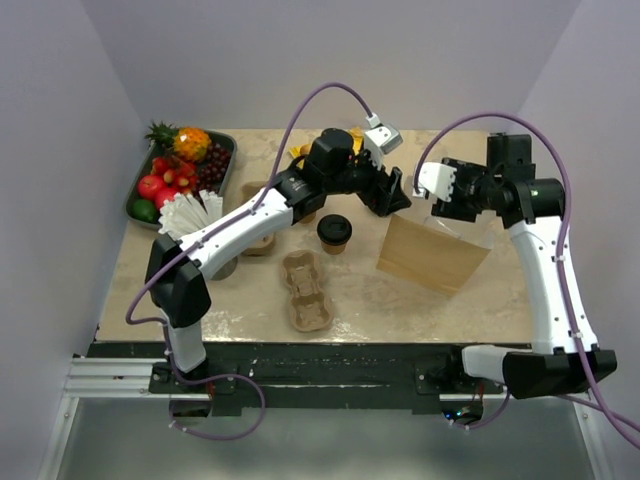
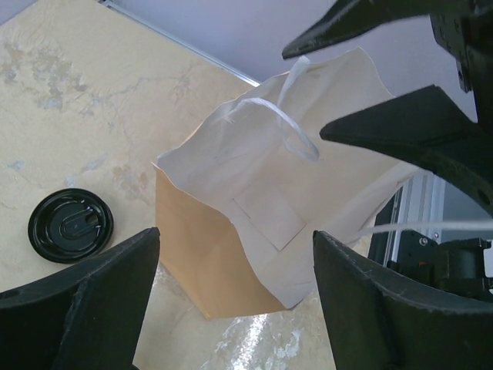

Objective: Pack the takeout coffee

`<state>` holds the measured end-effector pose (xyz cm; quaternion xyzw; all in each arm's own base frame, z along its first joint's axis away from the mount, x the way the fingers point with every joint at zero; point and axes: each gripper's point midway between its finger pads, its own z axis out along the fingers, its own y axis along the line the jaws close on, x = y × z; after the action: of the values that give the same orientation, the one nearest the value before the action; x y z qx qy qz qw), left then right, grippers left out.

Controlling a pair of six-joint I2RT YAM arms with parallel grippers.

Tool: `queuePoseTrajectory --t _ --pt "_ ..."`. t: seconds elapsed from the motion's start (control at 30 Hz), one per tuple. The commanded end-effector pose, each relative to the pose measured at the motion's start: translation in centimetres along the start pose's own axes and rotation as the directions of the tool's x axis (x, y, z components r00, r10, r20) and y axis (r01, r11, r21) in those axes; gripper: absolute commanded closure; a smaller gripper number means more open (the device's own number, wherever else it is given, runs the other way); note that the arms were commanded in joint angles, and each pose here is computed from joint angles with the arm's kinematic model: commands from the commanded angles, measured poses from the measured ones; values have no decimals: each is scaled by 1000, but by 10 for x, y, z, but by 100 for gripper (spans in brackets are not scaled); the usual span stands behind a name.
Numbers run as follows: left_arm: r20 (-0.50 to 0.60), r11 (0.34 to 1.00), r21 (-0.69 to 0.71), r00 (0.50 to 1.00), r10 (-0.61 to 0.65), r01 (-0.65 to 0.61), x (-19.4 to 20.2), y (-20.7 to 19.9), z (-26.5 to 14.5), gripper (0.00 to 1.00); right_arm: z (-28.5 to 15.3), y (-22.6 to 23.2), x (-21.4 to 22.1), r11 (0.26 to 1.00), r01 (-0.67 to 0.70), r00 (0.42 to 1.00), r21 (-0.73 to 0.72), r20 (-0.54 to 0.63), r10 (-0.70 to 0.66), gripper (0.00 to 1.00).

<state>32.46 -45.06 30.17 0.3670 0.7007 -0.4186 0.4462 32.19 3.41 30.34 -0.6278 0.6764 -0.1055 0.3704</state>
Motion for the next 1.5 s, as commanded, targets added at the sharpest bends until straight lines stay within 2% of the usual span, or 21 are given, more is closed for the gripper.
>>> queuePoseTrajectory --t 0.0,0.23,0.4,0.7,0.87,1.0,1.1,1.3,1.47 --pt "84 999 39 996 15 -18 -31 -12 3 16 0 5 -6 999 18 998 37 56 -20 36" --pt "65 999 42 998 12 -15 -23 -10 9 15 6 9 -9 991 8 994 136 105 -23 30" --pt "55 999 46 998 8 -10 -18 -10 12 15 -9 -20 -15 936 -17 989 351 143 -36 30" --pt "35 1000 28 999 5 -6 -10 -5 17 15 -36 -65 -23 831 -209 967 515 233 99 35" --pt "31 1000 28 1000 -3 2 -9 -5 17 15 -36 -77 -29 821 -287 947 494 275 165 36" --pt "42 1000 30 999 -1 0 -13 -6 17 15 -22 -42 -35 923 -218 958 318 249 140 32" --pt "42 1000 31 999 -3 2 -13 -6 18 15 -18 -22 -35 949 -219 956 228 243 162 27" --pt "35 1000 30 999 -9 8 -10 -6 17 15 -20 -4 -33 969 -208 962 135 206 178 24" --pt "31 1000 26 999 -8 7 -8 -4 18 15 -24 -3 -30 970 -211 966 122 179 187 23"
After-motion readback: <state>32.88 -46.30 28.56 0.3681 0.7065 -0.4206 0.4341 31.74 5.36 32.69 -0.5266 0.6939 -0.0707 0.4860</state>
